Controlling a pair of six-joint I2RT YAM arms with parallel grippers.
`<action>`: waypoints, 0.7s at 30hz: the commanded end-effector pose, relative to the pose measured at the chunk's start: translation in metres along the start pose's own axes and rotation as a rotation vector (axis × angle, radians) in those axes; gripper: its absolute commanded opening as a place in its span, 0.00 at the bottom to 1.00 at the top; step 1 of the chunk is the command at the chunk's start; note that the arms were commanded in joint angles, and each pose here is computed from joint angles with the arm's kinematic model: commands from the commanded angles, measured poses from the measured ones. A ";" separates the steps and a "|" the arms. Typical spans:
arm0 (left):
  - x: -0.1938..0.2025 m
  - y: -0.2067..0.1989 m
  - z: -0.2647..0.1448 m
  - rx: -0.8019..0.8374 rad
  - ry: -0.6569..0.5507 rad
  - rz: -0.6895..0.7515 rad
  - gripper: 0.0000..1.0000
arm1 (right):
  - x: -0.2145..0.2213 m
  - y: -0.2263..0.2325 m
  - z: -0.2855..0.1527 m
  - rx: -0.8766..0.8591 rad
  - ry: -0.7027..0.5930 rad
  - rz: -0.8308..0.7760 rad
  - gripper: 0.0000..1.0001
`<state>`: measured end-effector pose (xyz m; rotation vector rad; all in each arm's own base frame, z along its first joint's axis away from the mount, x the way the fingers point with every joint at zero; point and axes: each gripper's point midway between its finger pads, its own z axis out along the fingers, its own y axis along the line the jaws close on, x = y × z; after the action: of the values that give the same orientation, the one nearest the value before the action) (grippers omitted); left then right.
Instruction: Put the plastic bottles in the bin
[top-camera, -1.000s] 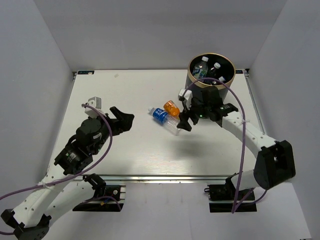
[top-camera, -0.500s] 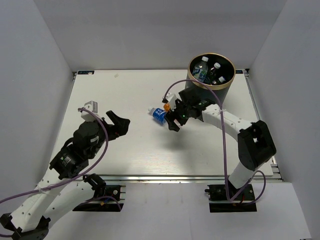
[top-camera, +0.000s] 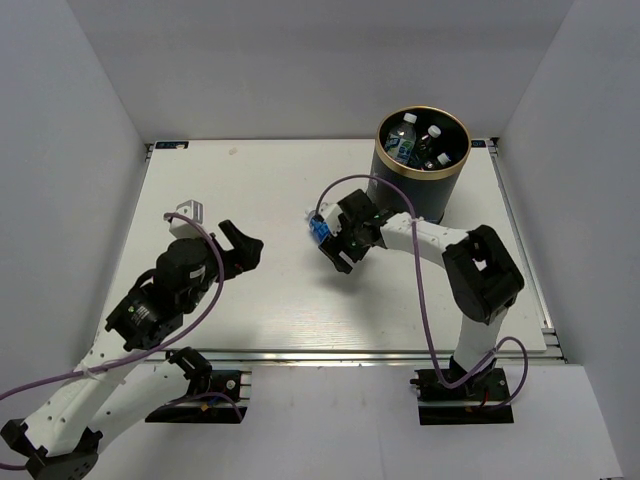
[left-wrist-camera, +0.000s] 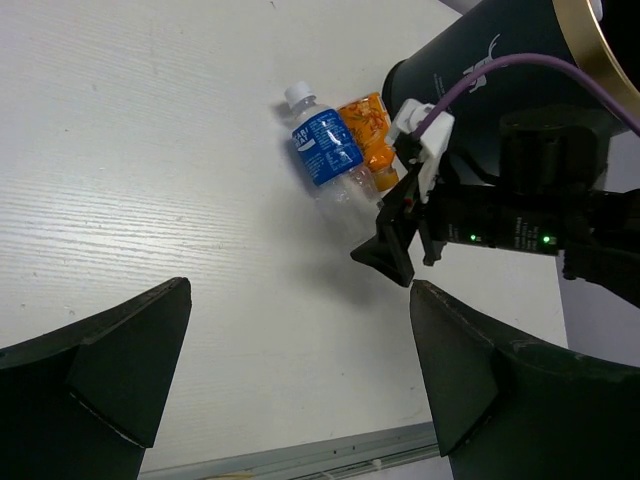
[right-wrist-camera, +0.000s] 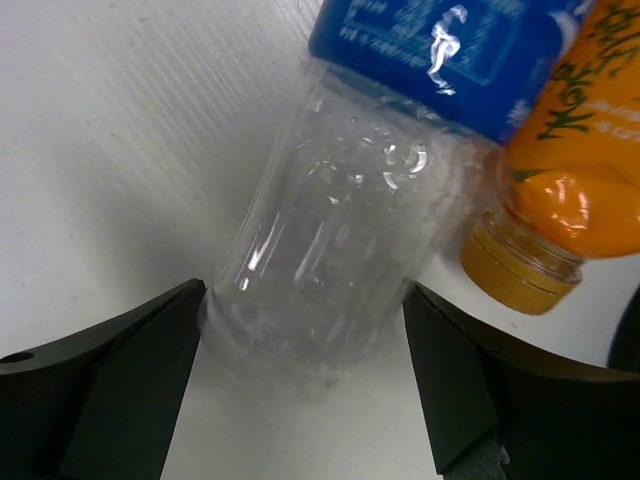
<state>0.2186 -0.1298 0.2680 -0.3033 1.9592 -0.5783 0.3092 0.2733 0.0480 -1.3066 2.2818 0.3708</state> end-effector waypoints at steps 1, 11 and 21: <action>-0.013 -0.009 -0.010 0.027 -0.020 -0.014 1.00 | -0.017 -0.006 0.008 0.053 -0.031 -0.009 0.84; -0.011 -0.009 -0.010 0.022 -0.001 -0.016 1.00 | -0.019 -0.001 0.032 0.067 -0.007 -0.025 0.64; -0.008 -0.013 -0.008 0.042 0.006 -0.019 1.00 | -0.035 0.016 0.009 -0.009 -0.090 -0.073 0.18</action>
<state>0.2156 -0.1310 0.2716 -0.3016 1.9685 -0.5938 0.3144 0.2970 0.0255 -1.3381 2.2658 0.3241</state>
